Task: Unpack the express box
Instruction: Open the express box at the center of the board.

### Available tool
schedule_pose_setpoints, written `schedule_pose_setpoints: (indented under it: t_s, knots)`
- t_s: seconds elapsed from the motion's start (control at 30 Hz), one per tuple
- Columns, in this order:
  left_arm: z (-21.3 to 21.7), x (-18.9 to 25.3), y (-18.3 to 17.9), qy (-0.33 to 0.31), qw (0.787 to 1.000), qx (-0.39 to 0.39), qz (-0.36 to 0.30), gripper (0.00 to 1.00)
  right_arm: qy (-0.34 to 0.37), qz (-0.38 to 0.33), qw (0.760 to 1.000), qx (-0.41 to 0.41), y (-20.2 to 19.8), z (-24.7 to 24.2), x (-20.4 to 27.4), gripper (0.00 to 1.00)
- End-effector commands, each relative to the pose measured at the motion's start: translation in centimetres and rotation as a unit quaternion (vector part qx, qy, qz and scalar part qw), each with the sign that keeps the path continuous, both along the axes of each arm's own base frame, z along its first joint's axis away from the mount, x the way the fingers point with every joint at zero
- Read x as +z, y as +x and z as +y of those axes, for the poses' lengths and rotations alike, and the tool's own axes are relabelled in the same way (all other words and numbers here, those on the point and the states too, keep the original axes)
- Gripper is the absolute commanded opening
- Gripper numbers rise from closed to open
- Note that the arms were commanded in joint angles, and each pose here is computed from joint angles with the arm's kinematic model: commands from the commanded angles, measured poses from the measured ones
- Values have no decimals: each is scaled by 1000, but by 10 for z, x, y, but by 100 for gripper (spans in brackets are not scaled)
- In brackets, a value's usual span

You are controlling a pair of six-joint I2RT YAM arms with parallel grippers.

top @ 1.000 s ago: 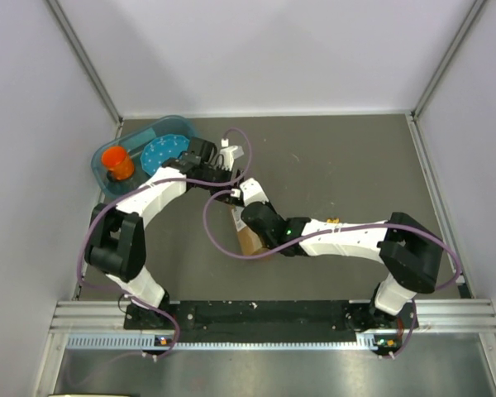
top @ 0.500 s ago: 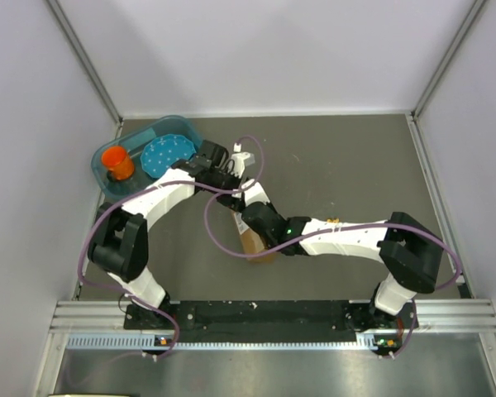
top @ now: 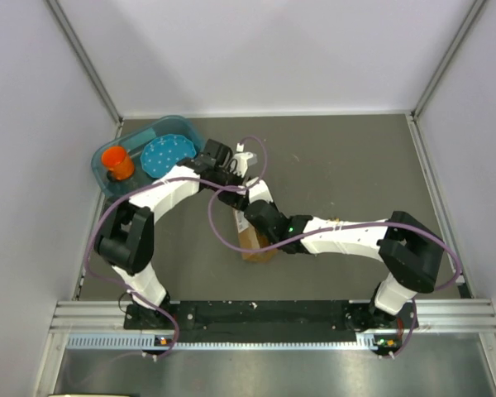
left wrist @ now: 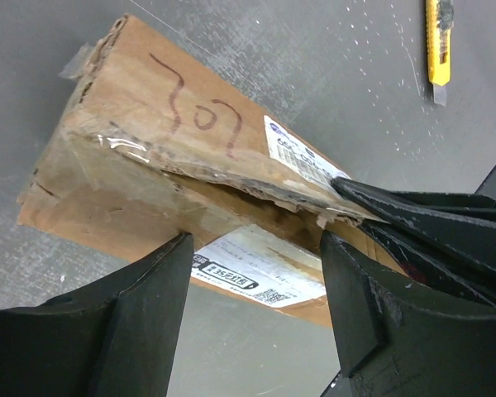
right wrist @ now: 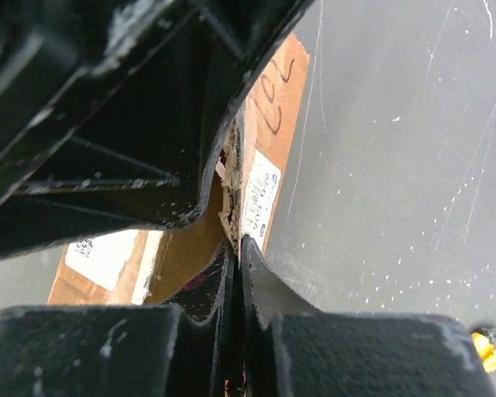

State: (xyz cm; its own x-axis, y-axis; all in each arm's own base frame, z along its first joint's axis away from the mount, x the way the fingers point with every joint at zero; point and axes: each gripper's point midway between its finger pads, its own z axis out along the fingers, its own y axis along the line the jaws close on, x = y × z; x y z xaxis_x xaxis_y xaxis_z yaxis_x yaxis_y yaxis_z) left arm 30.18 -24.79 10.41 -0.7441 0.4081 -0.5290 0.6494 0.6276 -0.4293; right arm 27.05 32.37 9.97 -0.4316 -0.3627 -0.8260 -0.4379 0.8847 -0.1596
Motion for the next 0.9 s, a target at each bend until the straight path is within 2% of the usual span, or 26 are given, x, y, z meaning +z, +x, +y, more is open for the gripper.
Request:
schedule_pose_setpoints:
  t_s: [0.0,0.33,0.6,0.87]
  knots:
    - [-6,-24,16,14,1000,14,10,69,109,-20,994,9,3,27,44,0]
    - [12,-51,19,71,997,9,-8,69,110,-2,994,-22,4,2,26,0]
    - [24,-67,20,121,992,-1,-21,69,119,27,989,-80,5,-43,-2,0]
    - [20,-67,15,142,989,-22,-26,69,109,48,982,-143,3,-80,-28,0]
